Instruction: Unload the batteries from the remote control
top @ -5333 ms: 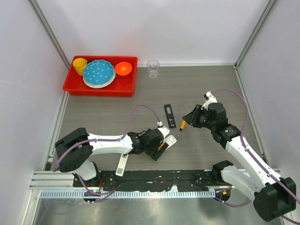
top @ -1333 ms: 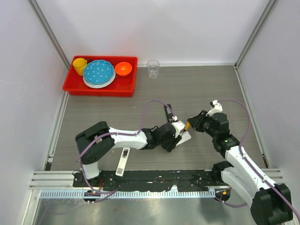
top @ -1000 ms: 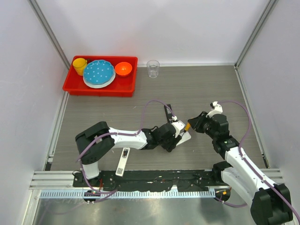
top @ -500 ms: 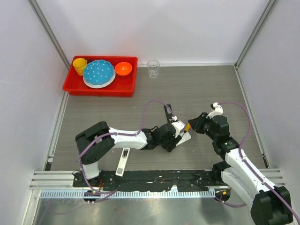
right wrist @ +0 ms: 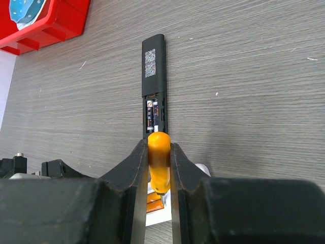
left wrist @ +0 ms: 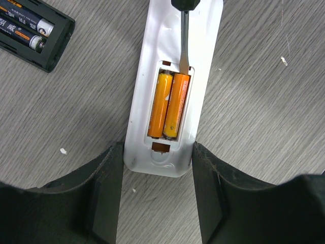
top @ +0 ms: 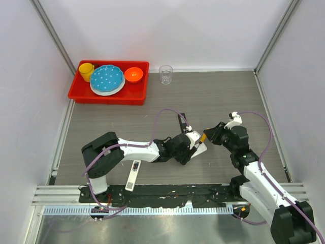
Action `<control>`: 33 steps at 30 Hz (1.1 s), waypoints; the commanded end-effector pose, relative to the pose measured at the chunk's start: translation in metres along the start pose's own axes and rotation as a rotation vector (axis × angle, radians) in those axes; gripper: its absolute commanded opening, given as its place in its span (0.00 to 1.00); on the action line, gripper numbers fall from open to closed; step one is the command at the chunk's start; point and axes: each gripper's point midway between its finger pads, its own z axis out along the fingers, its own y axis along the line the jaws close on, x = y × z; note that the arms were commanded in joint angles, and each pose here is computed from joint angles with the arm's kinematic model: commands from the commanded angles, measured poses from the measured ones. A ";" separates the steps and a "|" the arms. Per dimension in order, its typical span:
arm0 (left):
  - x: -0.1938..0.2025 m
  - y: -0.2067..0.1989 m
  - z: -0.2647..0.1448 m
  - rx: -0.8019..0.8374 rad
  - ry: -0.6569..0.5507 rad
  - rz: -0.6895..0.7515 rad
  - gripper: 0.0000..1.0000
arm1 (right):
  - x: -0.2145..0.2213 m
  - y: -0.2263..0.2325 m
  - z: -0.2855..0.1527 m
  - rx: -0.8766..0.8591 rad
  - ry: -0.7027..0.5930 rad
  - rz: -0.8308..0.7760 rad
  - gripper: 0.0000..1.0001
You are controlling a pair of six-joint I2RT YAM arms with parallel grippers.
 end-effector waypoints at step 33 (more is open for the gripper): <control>-0.020 -0.004 -0.045 0.049 -0.105 -0.150 0.75 | -0.018 0.043 -0.001 -0.139 0.010 0.165 0.01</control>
